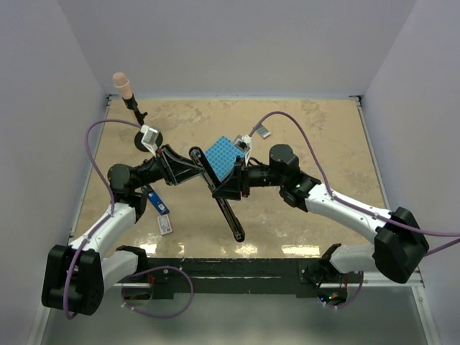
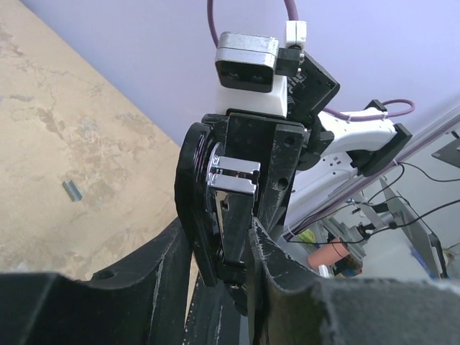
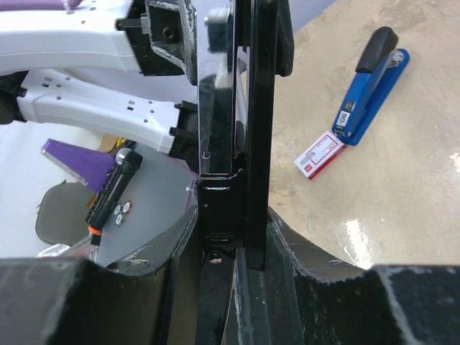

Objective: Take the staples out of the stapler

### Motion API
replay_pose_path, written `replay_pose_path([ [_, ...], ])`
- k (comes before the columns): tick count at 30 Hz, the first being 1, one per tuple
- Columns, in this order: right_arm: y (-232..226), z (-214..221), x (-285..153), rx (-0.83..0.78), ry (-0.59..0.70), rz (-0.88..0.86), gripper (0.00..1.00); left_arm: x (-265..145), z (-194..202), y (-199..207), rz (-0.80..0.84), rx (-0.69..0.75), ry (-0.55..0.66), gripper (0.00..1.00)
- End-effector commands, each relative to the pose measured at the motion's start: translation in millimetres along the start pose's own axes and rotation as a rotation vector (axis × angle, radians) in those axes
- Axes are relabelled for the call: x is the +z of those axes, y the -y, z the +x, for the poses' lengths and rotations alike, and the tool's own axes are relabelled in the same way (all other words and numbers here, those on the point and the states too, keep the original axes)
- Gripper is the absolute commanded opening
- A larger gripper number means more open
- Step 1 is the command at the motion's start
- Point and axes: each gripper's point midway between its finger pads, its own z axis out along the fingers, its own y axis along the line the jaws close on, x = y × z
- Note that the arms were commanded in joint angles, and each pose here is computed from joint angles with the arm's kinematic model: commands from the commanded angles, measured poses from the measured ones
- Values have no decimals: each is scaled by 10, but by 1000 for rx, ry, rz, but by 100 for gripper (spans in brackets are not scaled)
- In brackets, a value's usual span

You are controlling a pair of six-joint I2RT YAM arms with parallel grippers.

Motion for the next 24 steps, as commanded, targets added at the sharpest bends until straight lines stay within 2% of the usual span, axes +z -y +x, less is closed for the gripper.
replay_pose_path([
  [1,38,-235,-64,-50,65,89,32,19,-196,-87,-71,60,82,0],
  [2,47,-305,-81,-66,80,118,37,10,-181,-146,-105,33,79,0],
  [3,165,-328,-111,-72,92,192,49,10,-186,-177,-125,25,82,0],
  [6,251,-412,-176,-109,110,273,64,-15,-216,-354,-224,-3,100,0],
  [10,370,-477,-229,-135,123,367,75,-37,-250,-498,-307,-19,110,0],
  [17,578,-541,-236,-186,115,525,72,-60,-260,-629,-400,-103,105,0],
  [24,578,-505,19,-254,65,593,69,-76,-224,-757,-463,-177,88,0],
])
